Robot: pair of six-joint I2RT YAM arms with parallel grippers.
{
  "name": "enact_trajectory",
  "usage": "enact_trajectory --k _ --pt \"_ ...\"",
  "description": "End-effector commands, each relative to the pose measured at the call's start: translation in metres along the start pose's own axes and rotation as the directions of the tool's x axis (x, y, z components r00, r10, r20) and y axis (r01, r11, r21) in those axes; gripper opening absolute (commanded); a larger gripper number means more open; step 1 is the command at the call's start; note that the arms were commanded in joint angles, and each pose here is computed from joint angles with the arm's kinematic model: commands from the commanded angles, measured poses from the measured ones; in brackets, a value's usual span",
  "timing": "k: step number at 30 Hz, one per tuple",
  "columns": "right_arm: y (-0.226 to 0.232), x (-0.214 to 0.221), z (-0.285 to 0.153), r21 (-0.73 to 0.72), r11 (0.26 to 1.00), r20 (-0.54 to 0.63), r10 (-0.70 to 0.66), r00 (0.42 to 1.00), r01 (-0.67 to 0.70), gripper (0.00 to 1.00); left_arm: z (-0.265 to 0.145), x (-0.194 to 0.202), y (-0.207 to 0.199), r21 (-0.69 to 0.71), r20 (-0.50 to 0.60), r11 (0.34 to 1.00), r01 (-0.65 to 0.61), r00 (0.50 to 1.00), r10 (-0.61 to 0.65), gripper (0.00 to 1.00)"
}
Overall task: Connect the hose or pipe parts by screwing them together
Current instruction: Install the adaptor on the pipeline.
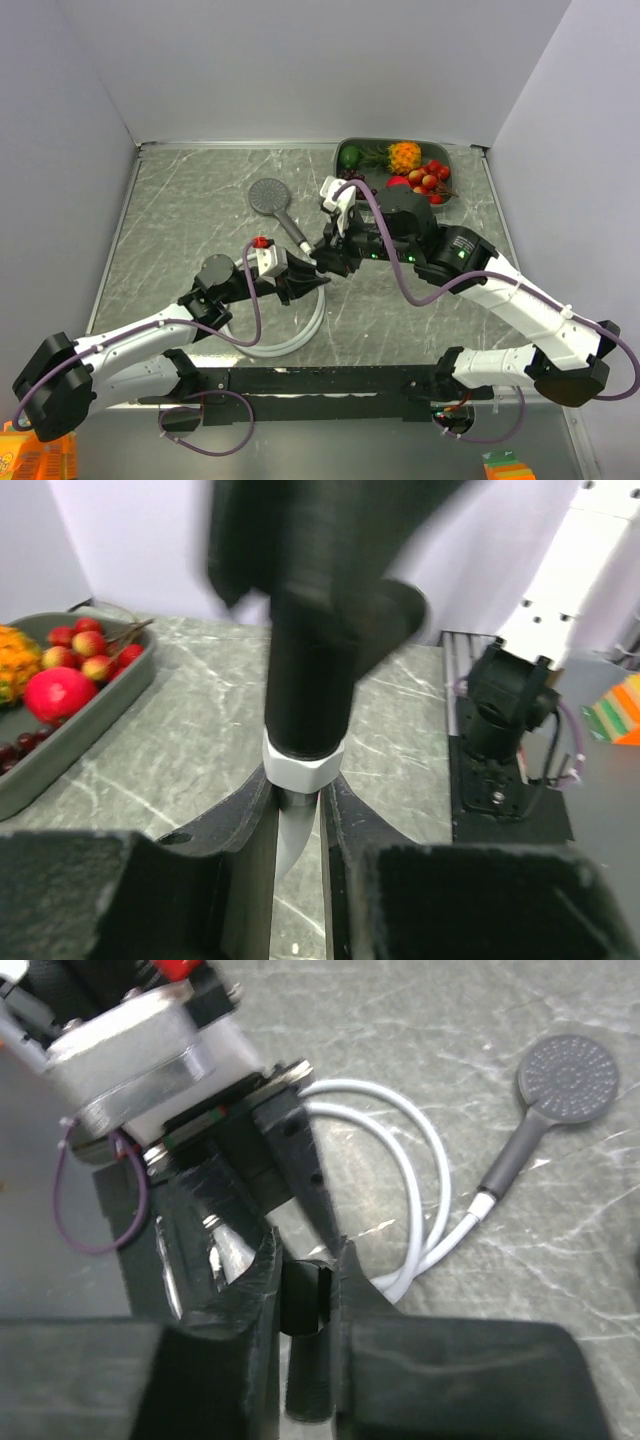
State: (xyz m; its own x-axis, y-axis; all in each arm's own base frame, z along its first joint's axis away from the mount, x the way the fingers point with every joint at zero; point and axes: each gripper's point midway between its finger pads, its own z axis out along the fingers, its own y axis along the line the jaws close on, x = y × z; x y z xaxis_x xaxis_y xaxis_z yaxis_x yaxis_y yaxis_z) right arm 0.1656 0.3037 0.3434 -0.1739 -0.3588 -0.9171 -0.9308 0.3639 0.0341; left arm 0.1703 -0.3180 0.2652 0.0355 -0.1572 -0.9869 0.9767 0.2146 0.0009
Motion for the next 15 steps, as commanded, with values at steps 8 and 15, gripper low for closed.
enact_trajectory --k 8,15 --pt "0.0004 -0.0029 -0.0074 0.005 1.0 0.035 0.003 0.999 -0.003 0.0 -0.0002 -0.0475 -0.0021 -0.003 0.138 0.998 -0.055 0.989 0.055 0.38" --pt "0.0018 -0.0008 -0.0088 0.0 1.0 0.031 0.0 1.0 0.0 0.0 -0.0014 -0.0466 -0.0045 0.006 0.136 0.999 -0.043 0.99 0.042 0.39"
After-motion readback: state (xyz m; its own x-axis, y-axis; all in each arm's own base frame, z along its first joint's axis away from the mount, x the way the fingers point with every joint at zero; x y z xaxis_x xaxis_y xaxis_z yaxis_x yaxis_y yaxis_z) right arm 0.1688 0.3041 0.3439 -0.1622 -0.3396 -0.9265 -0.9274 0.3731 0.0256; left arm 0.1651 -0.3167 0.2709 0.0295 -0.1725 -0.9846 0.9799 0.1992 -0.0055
